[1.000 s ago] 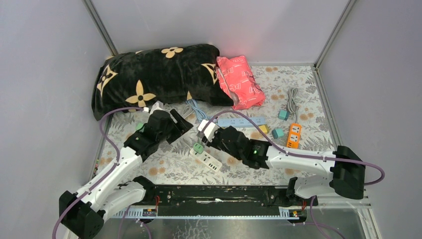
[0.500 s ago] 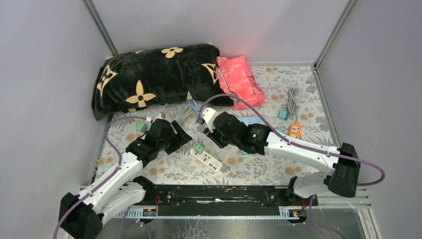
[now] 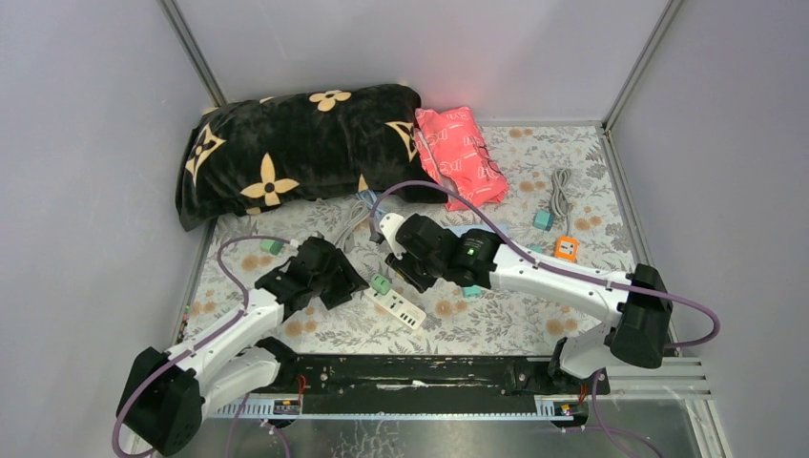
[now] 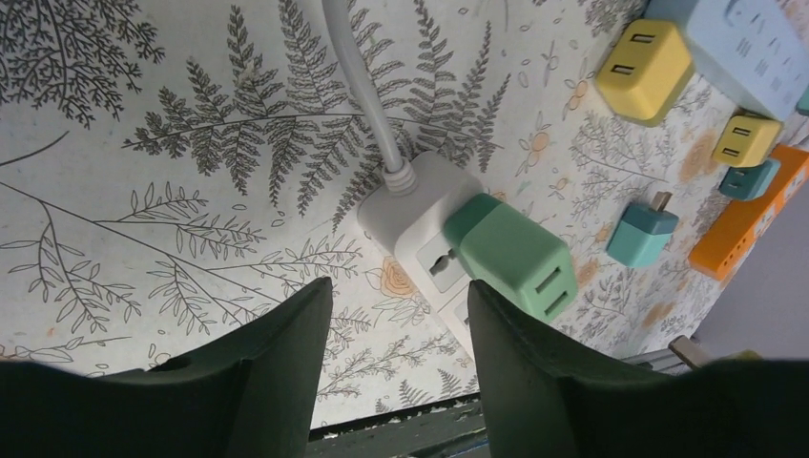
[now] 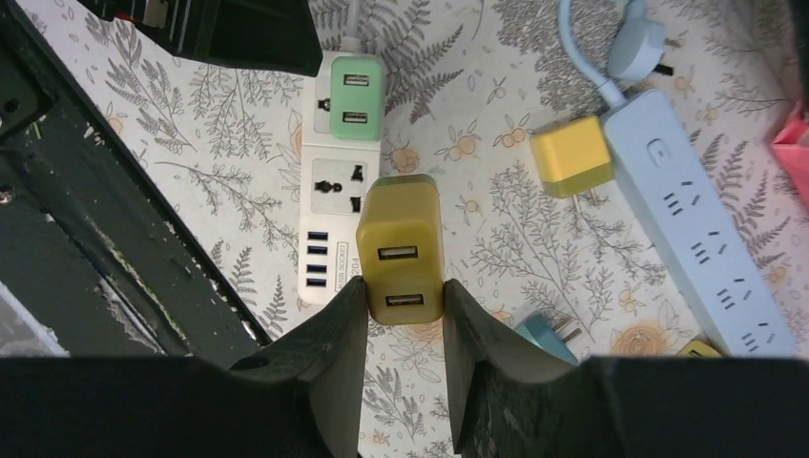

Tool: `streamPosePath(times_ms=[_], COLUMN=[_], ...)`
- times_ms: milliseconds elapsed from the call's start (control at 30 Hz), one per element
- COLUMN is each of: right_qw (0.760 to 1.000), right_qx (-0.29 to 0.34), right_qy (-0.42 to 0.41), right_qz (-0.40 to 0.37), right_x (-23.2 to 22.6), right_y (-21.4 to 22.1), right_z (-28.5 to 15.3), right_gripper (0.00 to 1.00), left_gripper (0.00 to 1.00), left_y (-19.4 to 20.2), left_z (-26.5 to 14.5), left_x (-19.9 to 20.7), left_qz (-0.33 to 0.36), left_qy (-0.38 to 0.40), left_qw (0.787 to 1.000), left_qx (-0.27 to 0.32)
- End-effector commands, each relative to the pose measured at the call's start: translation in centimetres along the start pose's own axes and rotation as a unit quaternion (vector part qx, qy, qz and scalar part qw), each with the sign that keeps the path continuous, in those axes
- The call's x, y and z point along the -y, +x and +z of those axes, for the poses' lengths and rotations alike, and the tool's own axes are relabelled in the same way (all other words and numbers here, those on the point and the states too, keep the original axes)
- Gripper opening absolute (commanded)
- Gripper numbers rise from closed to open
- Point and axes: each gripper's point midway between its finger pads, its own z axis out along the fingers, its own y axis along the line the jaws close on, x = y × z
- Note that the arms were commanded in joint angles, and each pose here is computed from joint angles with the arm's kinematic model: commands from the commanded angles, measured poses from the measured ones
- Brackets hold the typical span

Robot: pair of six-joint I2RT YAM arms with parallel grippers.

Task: Insert the plug
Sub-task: Insert the plug into the socket.

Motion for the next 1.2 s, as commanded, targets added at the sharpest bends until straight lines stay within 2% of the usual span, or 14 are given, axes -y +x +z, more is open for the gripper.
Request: streamPosePath(times_ms=[0, 367, 900, 1167], right_qw=[0.999, 0.995, 0.991, 0.989], right_qx=[-0.001, -0.043, -0.109, -0.114], right_qy=[-0.031, -0.075, -0.036, -0.028], right_qz=[0.018, 0.039, 0.068, 0.087], right_x=[-1.1, -3.1, -2.6, -2.7], right_y=[-1.3, -0.5, 1.7, 2.2], right_z=[-0.4, 1.7, 4.7, 5.6], right_gripper=[0.00, 0.00, 0.00, 0.00], left_gripper=[0.59, 0.51, 0.48, 0.47], left_y=[0.3, 1.3, 1.5, 1.6], left_z=[0.8, 2.1, 2.6, 2.8], left_x=[1.0, 0.4, -0.2, -0.3], left_qz=[-0.006, -0.022, -0.025, -0.024], left_qy=[0.029, 0.032, 0.023, 0.022], left_qw=[1.000, 0.999, 0.999, 0.999], left_qx=[-0.007, -0.024, -0.028, -0.029])
